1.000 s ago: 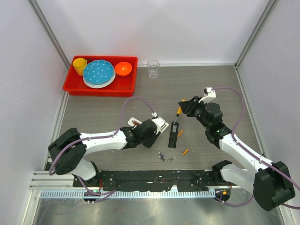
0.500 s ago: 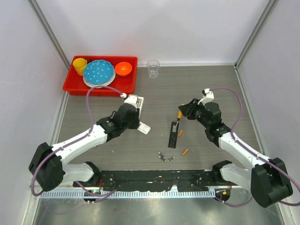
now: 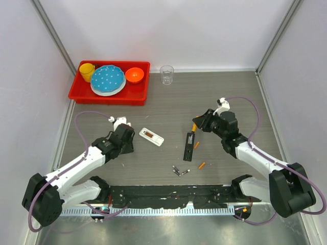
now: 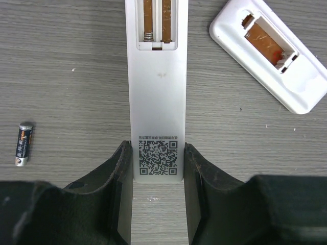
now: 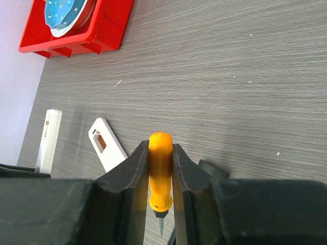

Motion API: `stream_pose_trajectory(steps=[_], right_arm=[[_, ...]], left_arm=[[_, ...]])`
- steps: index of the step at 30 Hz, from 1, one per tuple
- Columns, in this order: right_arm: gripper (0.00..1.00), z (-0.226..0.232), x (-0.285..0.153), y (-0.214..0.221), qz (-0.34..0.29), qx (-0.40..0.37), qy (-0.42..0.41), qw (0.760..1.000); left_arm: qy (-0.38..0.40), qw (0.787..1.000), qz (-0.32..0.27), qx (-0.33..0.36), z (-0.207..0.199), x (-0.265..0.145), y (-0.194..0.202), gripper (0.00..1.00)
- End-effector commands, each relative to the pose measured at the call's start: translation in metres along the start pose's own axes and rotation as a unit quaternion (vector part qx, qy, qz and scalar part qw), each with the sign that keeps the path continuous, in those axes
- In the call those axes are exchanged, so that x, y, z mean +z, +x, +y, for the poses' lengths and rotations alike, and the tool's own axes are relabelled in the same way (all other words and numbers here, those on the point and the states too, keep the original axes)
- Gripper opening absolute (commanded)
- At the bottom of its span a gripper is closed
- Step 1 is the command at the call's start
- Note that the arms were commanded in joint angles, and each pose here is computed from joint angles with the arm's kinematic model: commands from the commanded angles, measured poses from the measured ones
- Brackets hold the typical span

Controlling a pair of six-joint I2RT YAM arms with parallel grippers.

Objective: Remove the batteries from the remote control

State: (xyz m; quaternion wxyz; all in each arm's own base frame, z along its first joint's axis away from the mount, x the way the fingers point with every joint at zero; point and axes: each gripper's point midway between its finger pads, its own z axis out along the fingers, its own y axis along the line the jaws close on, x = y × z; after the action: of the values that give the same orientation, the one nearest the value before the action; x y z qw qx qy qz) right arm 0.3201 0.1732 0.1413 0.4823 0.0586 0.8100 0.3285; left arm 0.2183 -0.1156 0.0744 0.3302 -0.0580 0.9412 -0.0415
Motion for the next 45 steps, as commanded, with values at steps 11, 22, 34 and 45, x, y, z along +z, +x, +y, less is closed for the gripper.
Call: stream_pose_trajectory(steps=[11, 22, 34, 45], right_arm=[[0.01, 0.016, 0.008, -0.012, -0.008, 0.003, -0.035, 0.999], [0.01, 0.019, 0.012, -0.014, -0.001, 0.001, -0.038, 0.999], [0.01, 0.018, 0.024, -0.005, 0.026, 0.011, -0.040, 0.999], [0.01, 0.008, 0.065, 0.021, 0.101, 0.029, -0.025, 0.994]], left_arm=[[-0.002, 0.999, 0.046, 0.006, -0.014, 0.034, 0.005, 0.11], [0.078, 0.997, 0.008, -0.002, -0.035, 0.018, -0.010, 1.00], [0.260, 0.964, -0.011, -0.046, -0.070, -0.017, -0.031, 1.00], [0.449, 0.880, -0.151, -0.021, -0.106, -0.107, -0.070, 1.00]])
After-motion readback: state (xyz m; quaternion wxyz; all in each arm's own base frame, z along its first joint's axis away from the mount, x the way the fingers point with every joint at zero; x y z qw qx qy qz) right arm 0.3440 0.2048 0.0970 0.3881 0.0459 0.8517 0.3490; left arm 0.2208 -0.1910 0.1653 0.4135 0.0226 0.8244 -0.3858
